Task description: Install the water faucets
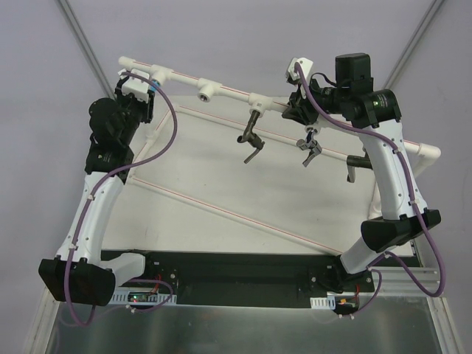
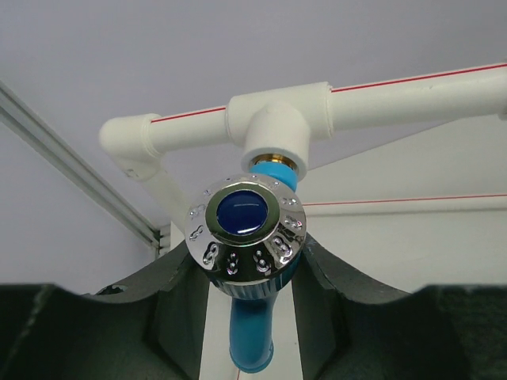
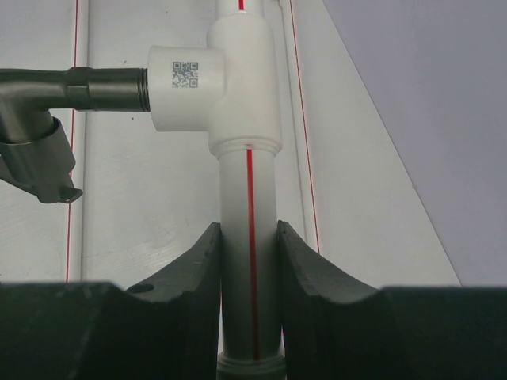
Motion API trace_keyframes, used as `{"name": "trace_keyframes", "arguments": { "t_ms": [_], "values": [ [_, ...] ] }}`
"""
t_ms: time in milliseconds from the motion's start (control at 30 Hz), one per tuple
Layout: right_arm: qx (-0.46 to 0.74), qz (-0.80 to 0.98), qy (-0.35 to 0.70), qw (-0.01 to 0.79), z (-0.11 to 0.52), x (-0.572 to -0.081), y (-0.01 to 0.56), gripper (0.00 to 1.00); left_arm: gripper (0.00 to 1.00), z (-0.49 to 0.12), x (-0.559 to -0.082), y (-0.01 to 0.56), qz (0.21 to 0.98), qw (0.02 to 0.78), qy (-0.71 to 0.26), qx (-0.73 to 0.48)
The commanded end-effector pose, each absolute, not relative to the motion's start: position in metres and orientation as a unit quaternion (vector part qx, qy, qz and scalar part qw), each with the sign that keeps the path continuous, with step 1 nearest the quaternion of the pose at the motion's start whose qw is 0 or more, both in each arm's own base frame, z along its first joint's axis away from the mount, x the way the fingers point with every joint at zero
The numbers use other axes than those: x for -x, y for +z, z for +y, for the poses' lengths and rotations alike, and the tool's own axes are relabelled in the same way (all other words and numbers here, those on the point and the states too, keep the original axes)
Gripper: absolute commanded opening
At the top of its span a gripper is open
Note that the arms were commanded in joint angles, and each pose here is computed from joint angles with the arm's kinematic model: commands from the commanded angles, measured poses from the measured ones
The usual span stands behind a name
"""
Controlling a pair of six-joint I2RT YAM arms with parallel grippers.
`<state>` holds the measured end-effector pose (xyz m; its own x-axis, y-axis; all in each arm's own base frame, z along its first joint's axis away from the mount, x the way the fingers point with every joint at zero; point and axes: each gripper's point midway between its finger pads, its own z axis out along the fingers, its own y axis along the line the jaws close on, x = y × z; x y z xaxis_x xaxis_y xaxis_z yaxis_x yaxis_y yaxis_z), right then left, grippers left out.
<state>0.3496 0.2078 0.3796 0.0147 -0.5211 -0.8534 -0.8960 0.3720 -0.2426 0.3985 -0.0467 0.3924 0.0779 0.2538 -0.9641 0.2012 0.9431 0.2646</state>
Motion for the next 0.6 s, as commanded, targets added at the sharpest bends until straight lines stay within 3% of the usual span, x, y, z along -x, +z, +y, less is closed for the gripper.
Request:
{"name": "trace_keyframes", "arguments": {
  "t_ms": [0, 33, 133, 267, 300, 333, 400, 433, 533, 567],
  "values": [
    [0.524, 0.672, 0.233, 0.469, 0.219, -0.339, 0.38, 0.01, 0.0, -0.097, -0.383, 0.37, 0.677, 0.679, -0.032, -0.282],
    [0.524, 0.671, 0.233, 0.469, 0.22, -0.339, 0.38, 0.01, 0.02, -0.096, -0.382, 0.373, 0.676, 0.682, -0.031, -0.278],
    [0.518, 0.674, 0.23, 0.473, 0.218, -0.339, 0.383, 0.01, 0.27, -0.09, -0.381, 0.389, 0.68, 0.694, -0.039, -0.231],
    [0.508, 0.678, 0.222, 0.482, 0.215, -0.338, 0.389, 0.11, 0.5, -0.077, -0.379, 0.433, 0.667, 0.726, -0.04, -0.161],
    [0.506, 0.677, 0.22, 0.487, 0.215, -0.339, 0.392, 0.14, 0.63, -0.073, -0.378, 0.441, 0.665, 0.733, -0.039, -0.141],
    [0.502, 0.678, 0.22, 0.49, 0.214, -0.337, 0.394, 0.18, 0.68, -0.071, -0.377, 0.448, 0.664, 0.737, -0.048, -0.118],
    [0.495, 0.678, 0.213, 0.5, 0.211, -0.338, 0.399, 0.35, 0.82, -0.061, -0.372, 0.47, 0.651, 0.753, -0.047, -0.077],
    [0.491, 0.677, 0.209, 0.507, 0.209, -0.336, 0.405, 0.49, 0.85, -0.06, -0.367, 0.48, 0.645, 0.76, -0.059, -0.06],
    [0.468, 0.677, 0.188, 0.536, 0.201, -0.335, 0.422, 0.73, 0.96, -0.05, -0.348, 0.515, 0.614, 0.787, -0.065, -0.019],
    [0.45, 0.682, 0.175, 0.548, 0.197, -0.339, 0.428, 0.77, 0.98, -0.046, -0.342, 0.522, 0.607, 0.792, -0.062, -0.013]
  ]
}}
